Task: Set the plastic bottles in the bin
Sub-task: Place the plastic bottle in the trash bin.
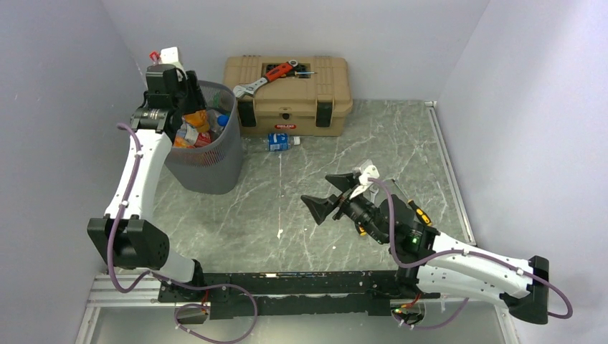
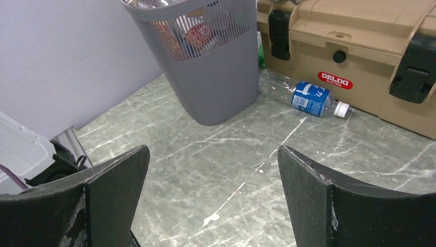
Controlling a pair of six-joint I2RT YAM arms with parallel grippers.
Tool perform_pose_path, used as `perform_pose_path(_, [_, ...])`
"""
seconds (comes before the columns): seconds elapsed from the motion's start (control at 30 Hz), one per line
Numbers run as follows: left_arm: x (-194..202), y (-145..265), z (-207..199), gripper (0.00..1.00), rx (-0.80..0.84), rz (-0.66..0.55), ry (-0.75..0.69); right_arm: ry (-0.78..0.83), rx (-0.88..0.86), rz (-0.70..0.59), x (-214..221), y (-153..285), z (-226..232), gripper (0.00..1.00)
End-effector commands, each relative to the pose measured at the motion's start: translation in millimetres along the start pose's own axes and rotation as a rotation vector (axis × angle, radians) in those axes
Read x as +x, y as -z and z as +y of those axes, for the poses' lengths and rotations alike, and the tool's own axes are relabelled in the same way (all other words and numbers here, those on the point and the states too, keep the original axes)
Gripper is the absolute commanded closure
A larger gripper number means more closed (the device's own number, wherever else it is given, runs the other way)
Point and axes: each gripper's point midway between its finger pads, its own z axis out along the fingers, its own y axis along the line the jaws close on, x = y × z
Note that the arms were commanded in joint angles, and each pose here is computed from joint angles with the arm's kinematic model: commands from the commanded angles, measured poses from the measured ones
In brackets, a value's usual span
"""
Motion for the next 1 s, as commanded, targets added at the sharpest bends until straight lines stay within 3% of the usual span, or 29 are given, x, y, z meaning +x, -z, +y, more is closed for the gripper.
perform_pose_path(0.0, [7,16,-21,1.00,0.119,0.037,0.060,-0.001,0.006,-0.053,-14,-6,1,0.00])
perform_pose_path(0.17, [41,10,-1,1.00,0.017,0.139,0.086,0.014,0.001,-0.030,-11,-12,4,0.00])
perform_pose_path(0.2, [44,11,2,0.95,0.004,0.147,0.094,0.021,0.004,-0.025,-10,-13,4,0.00])
perform_pose_path(0.27, [46,15,5,0.73,0.001,0.145,0.107,0.031,0.020,-0.018,-10,-15,2,0.00])
perform_pose_path(0.3, [44,19,6,0.51,-0.001,0.134,0.115,0.036,0.029,-0.016,-10,-17,0,0.00])
perform_pose_path(0.37, [37,28,7,0.20,-0.004,0.102,0.132,0.044,0.049,-0.010,-9,-21,-2,0.00])
perform_pose_path(0.4, [30,33,5,0.07,0.007,0.078,0.138,0.046,0.062,-0.009,-9,-23,-4,0.00])
perform_pose_path(0.43, [23,39,5,0.01,0.014,0.056,0.143,0.045,0.074,-0.009,-10,-25,-5,0.00])
perform_pose_path(0.7, [-36,100,2,0.02,0.067,-0.152,0.177,-0.006,0.152,-0.006,-12,-43,-20,0.00])
perform_pose_path(0.83, [-42,124,-4,0.14,0.137,-0.245,0.221,-0.049,0.205,-0.016,-12,-48,-34,0.00])
perform_pose_path(0.97, [-33,137,-18,0.16,0.257,-0.324,0.245,-0.213,0.281,0.058,6,-69,-81,0.06])
